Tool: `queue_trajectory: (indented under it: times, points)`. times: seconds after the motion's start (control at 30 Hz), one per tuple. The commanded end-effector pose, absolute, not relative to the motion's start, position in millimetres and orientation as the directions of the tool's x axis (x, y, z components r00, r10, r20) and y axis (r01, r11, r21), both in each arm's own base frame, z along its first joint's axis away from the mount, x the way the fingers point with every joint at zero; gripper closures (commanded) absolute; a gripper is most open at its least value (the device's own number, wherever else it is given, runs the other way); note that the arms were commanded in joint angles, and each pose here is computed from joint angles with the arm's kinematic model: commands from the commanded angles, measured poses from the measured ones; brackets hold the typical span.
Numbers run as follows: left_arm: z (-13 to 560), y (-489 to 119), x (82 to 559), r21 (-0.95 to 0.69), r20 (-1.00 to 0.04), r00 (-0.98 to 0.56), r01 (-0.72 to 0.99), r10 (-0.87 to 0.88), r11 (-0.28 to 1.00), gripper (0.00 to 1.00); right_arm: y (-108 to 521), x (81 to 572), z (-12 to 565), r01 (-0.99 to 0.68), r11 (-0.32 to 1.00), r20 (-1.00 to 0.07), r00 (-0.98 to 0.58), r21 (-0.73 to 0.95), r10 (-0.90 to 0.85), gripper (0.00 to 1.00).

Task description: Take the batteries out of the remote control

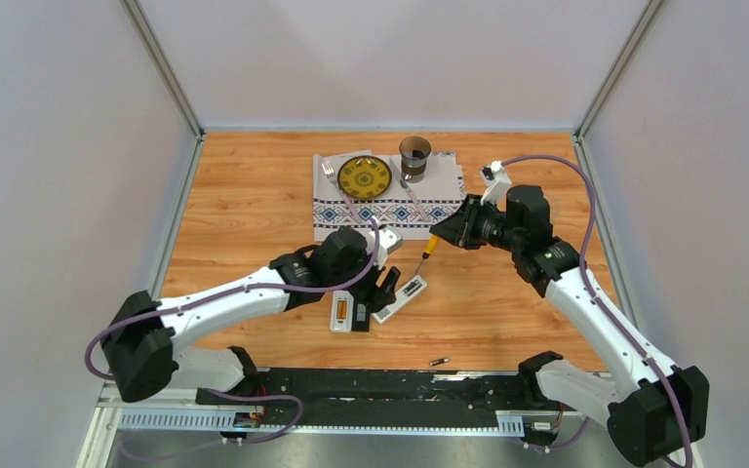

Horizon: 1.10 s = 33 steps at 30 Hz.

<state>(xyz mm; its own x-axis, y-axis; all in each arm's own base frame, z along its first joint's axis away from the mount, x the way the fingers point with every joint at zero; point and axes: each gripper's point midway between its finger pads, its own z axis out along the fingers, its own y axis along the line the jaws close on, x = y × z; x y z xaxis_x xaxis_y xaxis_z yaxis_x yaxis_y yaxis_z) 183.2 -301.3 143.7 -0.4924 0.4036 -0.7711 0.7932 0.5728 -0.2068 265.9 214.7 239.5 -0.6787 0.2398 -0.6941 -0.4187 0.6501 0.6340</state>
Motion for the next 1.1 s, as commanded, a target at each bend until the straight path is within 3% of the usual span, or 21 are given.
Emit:
queue_trajectory:
  times: [0.0,0.27,0.47,0.67,0.7,0.8,0.9,1.07]
  points:
    - [104,-306,187,-0.193,-0.693,-0.536,0.783,0.483,0.592,0.2,199,280,225,-0.35,0.692,-0.675,-0.687,0.631,0.268,1.0]
    - [53,-314,190,-0.173,-0.615,-0.563,0.78,0.553,0.601,0.21,189,286,208,-0.302,0.705,-0.642,-0.715,0.642,0.279,1.0]
    - [28,-315,177,-0.133,-0.574,-0.544,0.799,0.612,0.586,0.31,188,289,203,-0.294,0.708,-0.636,-0.72,0.642,0.278,1.0]
    - [12,-309,166,-0.113,-0.537,-0.546,0.802,0.643,0.587,0.59,187,291,200,-0.293,0.708,-0.633,-0.724,0.642,0.274,1.0]
    - [10,-307,164,-0.109,-0.529,-0.546,0.803,0.65,0.585,0.69,187,292,199,-0.29,0.71,-0.632,-0.724,0.642,0.276,1.0]
    - [13,-305,159,-0.102,-0.529,-0.532,0.814,0.662,0.572,0.86,187,293,197,-0.294,0.712,-0.636,-0.722,0.637,0.272,1.0]
    - [16,-300,153,-0.078,-0.519,-0.514,0.824,0.683,0.56,0.94,189,292,196,-0.305,0.702,-0.633,-0.728,0.644,0.264,1.0]
    - [21,-294,142,-0.08,-0.517,-0.51,0.829,0.688,0.554,0.97,194,291,190,-0.31,0.679,-0.619,-0.738,0.666,0.27,1.0]
